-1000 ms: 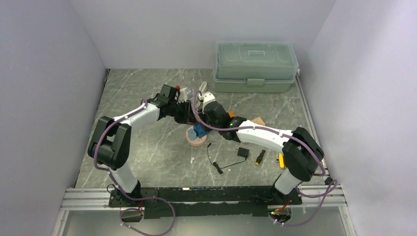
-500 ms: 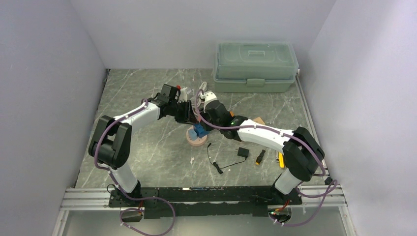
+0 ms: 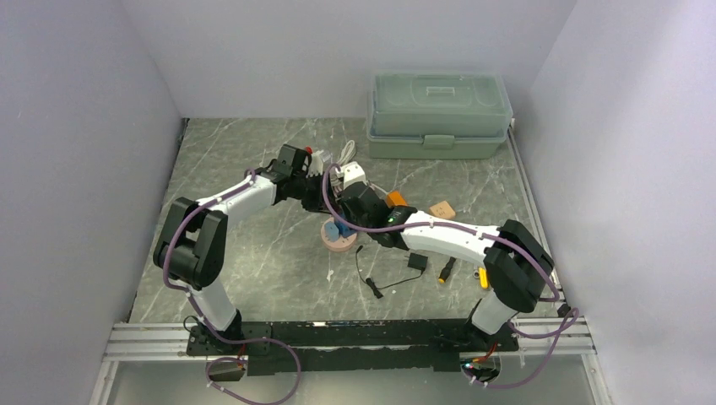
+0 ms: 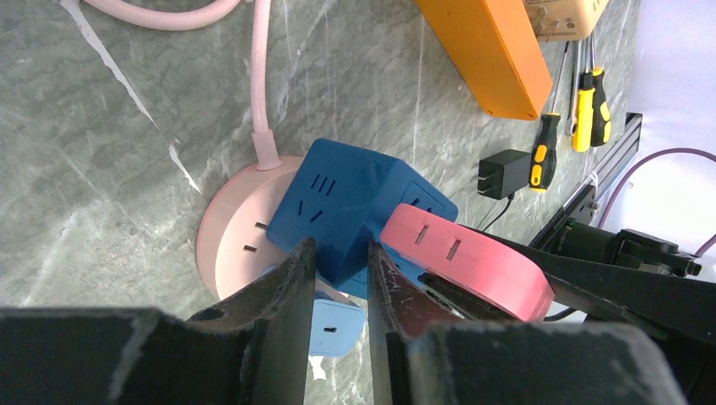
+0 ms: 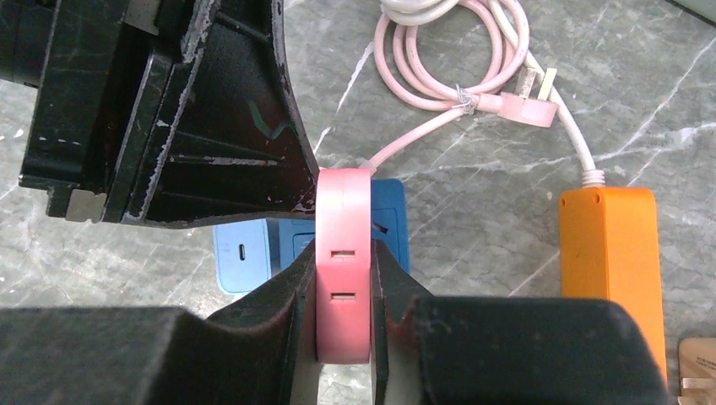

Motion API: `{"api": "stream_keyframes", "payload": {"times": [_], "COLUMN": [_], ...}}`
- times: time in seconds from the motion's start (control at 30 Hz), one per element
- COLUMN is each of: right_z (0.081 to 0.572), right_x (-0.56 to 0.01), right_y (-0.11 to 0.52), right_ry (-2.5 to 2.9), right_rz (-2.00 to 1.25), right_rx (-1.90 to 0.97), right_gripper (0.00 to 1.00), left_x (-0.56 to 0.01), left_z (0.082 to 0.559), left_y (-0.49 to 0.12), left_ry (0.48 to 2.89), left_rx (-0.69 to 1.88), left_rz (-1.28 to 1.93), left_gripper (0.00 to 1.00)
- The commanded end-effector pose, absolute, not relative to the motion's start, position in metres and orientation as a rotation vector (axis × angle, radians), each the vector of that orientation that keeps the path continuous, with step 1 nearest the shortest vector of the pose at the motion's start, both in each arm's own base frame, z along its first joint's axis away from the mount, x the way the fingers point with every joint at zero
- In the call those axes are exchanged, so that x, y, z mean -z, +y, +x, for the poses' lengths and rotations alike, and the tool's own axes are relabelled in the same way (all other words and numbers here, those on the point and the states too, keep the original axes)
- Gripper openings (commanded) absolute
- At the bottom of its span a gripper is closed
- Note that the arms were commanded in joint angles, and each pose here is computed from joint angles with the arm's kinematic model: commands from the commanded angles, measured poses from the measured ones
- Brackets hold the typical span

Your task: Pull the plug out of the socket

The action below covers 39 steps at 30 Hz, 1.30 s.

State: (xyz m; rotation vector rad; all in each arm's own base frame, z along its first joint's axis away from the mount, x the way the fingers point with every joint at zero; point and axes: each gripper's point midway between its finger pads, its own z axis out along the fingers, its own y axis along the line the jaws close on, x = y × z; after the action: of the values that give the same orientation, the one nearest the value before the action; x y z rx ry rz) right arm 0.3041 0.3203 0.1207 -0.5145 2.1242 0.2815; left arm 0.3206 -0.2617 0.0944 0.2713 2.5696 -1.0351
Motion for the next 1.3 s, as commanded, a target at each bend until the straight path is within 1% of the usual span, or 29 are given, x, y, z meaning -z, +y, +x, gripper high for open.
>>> {"api": "stream_keyframes", "payload": {"times": [0.0,0.13,0.37,0.7,0.83,0.93,1.17,1.27], "right_z": [0.312,0.316,0.318,0.310,0.310,0.309,0.316,0.318], "right_x": [-0.126,-0.126,-0.131,-0.132,-0.132,-0.132,-0.137,-0.135], "right_y": [0.314,0.305,0.302,0.312,0.312,0.312,0.300,0.297], "right_ry": [2.141,2.163,2.152,2.103,2.098,2.118,2.161,2.168], "right_rz": [-0.467,-0.424,-0.420,-0.483,-0.483,-0.466,-0.387,-0.383], "right_rx": [-0.296,-0.395,-0.394,-0.193,-0.157,-0.193,-0.393,-0.416], "right_gripper": [0.00,0.00,0.00,0.00,0.00,0.00,0.00,0.00], "left_x": [-0.031,-0.030,-0.030,-0.029,-0.028,-0.028,-0.025,-0.025], "left_z": [0.274,0.274,0.275,0.276,0.275,0.275,0.274,0.275], "left_y": [-0.239,-0.239,-0.240,-0.240,-0.240,-0.240,-0.240,-0.241], "left_ry": [2.867,2.869,2.867,2.869,2.871,2.873,2.885,2.883], "left_rx": [0.855,0.850,0.847,0.838,0.834,0.828,0.814,0.815], "left_rz": [0.254,0.256,0.257,0.261,0.267,0.266,0.268,0.274], "left_gripper": [0.22,0.22,0.22,0.21,0.21,0.21,0.21,0.20]}}
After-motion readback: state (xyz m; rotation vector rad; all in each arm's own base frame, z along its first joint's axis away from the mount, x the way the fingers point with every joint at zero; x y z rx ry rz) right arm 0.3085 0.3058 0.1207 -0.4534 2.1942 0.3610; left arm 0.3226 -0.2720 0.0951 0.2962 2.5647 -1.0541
